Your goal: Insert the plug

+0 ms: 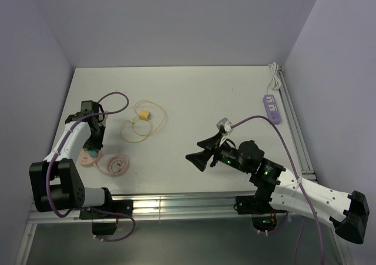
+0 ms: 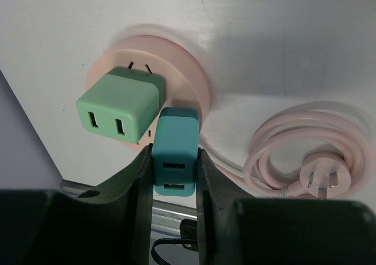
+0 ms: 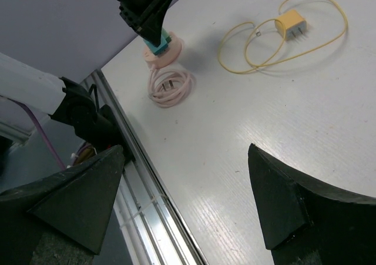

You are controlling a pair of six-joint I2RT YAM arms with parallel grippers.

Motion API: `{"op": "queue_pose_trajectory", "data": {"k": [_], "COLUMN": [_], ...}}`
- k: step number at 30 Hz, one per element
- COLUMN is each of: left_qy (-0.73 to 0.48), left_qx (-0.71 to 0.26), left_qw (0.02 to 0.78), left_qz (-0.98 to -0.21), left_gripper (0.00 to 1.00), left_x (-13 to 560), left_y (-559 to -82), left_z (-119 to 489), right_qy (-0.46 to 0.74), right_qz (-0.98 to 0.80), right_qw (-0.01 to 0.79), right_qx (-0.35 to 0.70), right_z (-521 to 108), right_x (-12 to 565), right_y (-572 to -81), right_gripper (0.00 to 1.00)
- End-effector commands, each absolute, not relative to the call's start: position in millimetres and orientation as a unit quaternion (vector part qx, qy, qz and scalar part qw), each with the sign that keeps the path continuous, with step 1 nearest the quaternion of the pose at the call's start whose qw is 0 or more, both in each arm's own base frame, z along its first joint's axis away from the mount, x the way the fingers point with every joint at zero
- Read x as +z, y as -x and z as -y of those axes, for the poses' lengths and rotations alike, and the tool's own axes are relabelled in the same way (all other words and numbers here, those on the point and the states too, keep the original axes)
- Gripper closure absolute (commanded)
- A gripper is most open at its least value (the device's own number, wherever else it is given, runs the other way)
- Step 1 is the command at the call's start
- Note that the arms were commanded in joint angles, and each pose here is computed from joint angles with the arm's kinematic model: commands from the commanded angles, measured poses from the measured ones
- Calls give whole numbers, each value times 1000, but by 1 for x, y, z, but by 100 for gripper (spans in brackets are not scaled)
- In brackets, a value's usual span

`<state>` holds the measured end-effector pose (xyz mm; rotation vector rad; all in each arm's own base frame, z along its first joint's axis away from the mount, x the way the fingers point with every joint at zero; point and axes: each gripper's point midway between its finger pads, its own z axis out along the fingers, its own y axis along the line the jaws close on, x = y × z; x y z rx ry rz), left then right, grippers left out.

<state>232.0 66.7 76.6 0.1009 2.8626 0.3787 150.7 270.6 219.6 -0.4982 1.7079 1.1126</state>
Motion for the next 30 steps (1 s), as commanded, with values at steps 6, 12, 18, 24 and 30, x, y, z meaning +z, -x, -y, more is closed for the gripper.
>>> {"op": "queue_pose_trajectory", "data": {"k": [6,12,18,24,30], "left_qy": [-18,-6,-2,3,3], "left_qx": [94,83,83,77,82], "left_qw": [142,141,137,122,109], "left_qz": [-985,-987,-987,-990,-991], "left_gripper": [100,100,100,100,100], "left_x": [65,57,46,38,27], "left_y": [-235,-234,-234,-232,-228], "left_z": [-59,-62,-66,-68,-70], "right_qy": [200,201,199,198,195], "right_qz": [-680,-679,-678,-678,-679], "right_qw": [530,531,532,534,536], "right_qx": [467,466,466,465,463], "right_z": [-270,-270,-269,-268,-267], "right_x": [251,251,252,253,252], "right_y": [-154,-153,-153,-153,-154], "right_gripper": [7,7,7,7,7]}}
